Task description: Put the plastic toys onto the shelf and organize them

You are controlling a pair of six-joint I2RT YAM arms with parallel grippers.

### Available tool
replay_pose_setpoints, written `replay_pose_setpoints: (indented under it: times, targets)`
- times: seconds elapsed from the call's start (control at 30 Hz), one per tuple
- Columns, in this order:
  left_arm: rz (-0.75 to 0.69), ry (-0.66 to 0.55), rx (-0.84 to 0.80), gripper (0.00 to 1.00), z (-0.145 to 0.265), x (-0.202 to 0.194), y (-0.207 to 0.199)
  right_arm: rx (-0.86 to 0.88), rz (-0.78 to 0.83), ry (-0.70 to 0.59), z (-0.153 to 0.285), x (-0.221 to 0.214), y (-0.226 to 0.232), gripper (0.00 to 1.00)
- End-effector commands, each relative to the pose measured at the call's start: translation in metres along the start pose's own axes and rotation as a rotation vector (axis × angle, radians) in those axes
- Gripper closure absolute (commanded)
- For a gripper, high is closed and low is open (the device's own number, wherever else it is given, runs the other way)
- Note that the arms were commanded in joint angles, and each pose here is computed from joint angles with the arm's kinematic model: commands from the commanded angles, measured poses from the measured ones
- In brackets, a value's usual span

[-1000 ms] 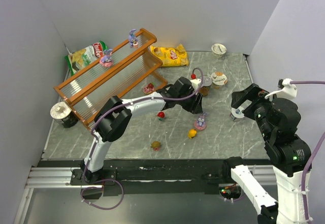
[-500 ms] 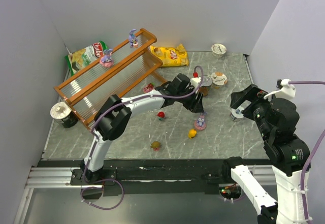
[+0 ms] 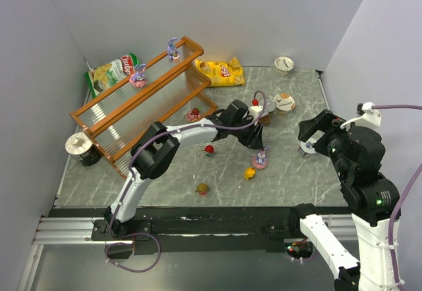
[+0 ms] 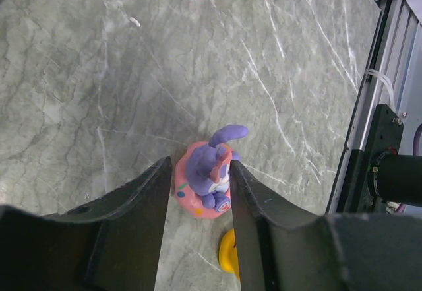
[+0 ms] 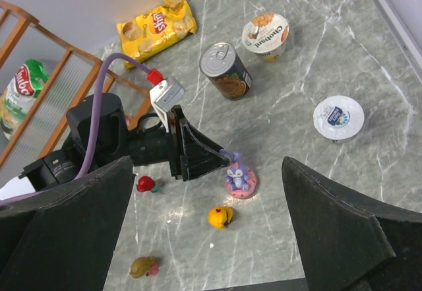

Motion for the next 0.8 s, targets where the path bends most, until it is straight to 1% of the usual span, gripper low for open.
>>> replay_pose_setpoints:
  times: [0.0,0.2,0.27,0.37,0.5,0.57,0.63,0.67,0.73,0.77]
  targets:
    - [-0.048,-0.062,-0.066,0.55,0.0016,0.0207,-0.0125,-0.013,-0.003,-0.037,0.0026,0.0029,-0.0022,0.0]
    - [-0.036,-0.062,-0.075,0.57,-0.0017,0.0217,-0.013,-0.019,0.005,-0.031,0.0021,0.0015,-0.0031,0.0]
    - [-0.043,-0.076,-0.089,0.58,-0.0037,0.0241,-0.0136,-0.02,0.008,-0.031,0.0026,0.0013,-0.0035,0.0]
    - [-0.037,-0.066,-0.094,0.62,-0.005,0.0237,-0.0124,-0.023,0.01,-0.029,0.0023,0.0007,-0.0038,0.0]
    - [-0.03,-0.053,-0.101,0.7,-0.0069,0.0204,-0.0115,-0.028,0.016,-0.027,0.0021,-0.0002,-0.0047,0.0]
    - [-0.029,-0.052,-0.1,0.77,-0.0071,0.0206,-0.0114,-0.028,0.019,-0.026,0.0018,-0.0006,-0.0049,0.0]
    - [-0.033,-0.057,-0.096,0.8,-0.0062,0.0224,-0.0114,-0.029,0.018,-0.025,0.0015,-0.001,-0.0049,0.0]
    - [-0.033,-0.056,-0.095,0.87,-0.0067,0.0216,-0.0116,-0.026,0.017,-0.024,0.0013,-0.0015,-0.0047,0.0]
    - [-0.03,-0.054,-0.069,0.96,-0.0031,0.0208,-0.0115,-0.021,0.016,-0.024,0.0006,-0.0017,-0.0041,0.0]
    - [-0.032,-0.061,-0.056,0.99,-0.0013,0.022,-0.0119,-0.021,0.016,-0.024,0.0004,-0.0022,-0.0042,0.0]
Point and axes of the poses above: each gripper's point midway between its finger pads, its own z axis back along the fingers, its own y axis along the line the jaws close on, x = y × z, the point moved 9 cm from there along z, back along the fingers, and after that the axes turned 11 degrees about z, right-handed, at the moved point
